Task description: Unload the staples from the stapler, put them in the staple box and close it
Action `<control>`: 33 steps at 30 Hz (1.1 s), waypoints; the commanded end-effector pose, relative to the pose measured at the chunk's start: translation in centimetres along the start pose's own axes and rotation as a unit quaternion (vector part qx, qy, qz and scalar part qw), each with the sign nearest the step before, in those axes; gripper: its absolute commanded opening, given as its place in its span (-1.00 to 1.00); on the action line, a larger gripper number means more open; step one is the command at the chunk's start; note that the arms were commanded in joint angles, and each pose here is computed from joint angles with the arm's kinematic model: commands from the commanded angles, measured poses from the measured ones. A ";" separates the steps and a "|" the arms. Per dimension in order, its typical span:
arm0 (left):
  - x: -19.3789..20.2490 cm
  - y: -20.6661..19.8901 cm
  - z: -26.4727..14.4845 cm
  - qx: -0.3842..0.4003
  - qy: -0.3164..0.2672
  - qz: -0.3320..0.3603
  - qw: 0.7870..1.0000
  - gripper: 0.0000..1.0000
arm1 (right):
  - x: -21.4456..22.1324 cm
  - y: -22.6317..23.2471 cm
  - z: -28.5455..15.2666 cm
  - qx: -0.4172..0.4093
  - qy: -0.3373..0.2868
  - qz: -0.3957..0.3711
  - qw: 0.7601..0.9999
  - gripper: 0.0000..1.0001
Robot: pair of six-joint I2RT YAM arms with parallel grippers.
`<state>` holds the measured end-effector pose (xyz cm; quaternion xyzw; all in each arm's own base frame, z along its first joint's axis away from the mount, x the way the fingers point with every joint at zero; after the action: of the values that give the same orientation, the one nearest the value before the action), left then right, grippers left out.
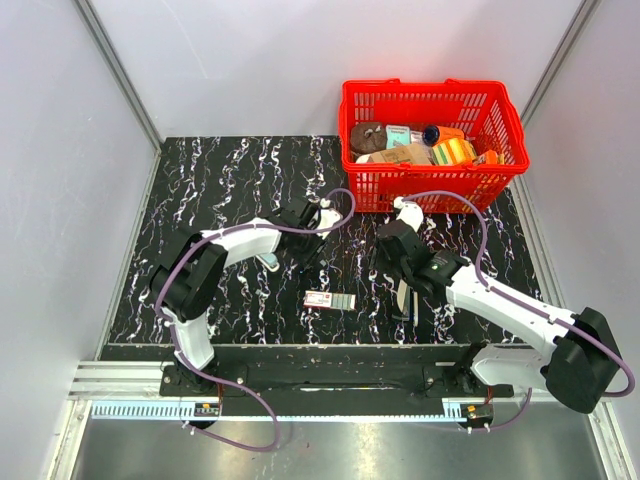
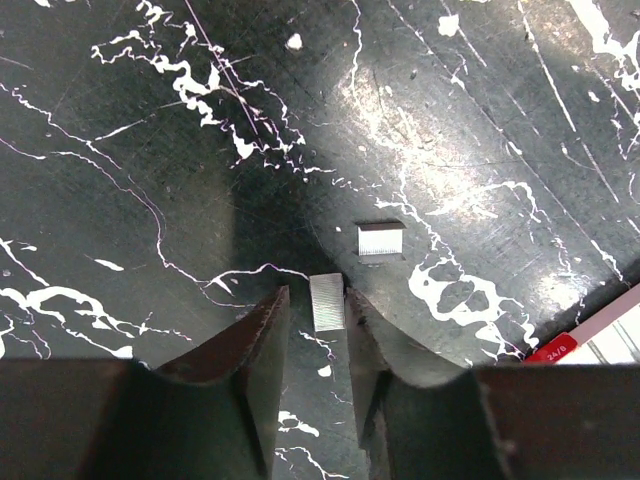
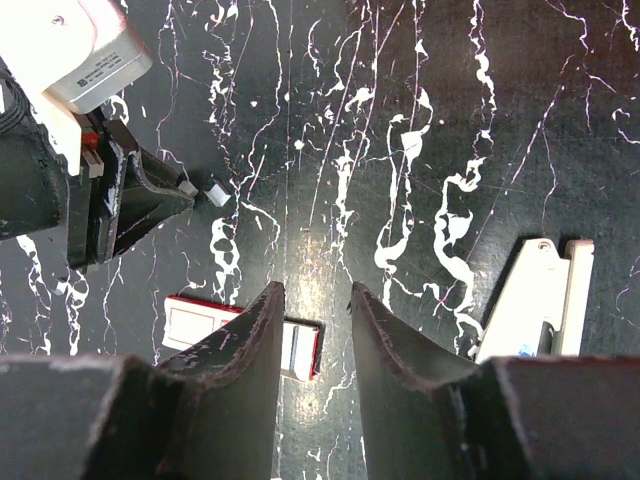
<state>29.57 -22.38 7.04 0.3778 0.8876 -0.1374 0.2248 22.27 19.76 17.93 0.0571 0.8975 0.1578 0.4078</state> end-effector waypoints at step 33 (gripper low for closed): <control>-11.1 0.7 -21.4 0.409 -0.331 -0.164 0.834 -0.87 | -7.6 10.6 -6.7 -0.337 -0.051 0.052 0.939 0.09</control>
<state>33.21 -19.01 26.56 0.1979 0.7635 -0.5054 0.3501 22.29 25.09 24.92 -0.0035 0.8397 0.3635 0.4035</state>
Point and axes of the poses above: each gripper's point midway between its finger pads, its own z axis out along the fingers, its own y axis along the line the jaws close on, x = y × z, the point moved 6 cm from there along -z, back along the fingers
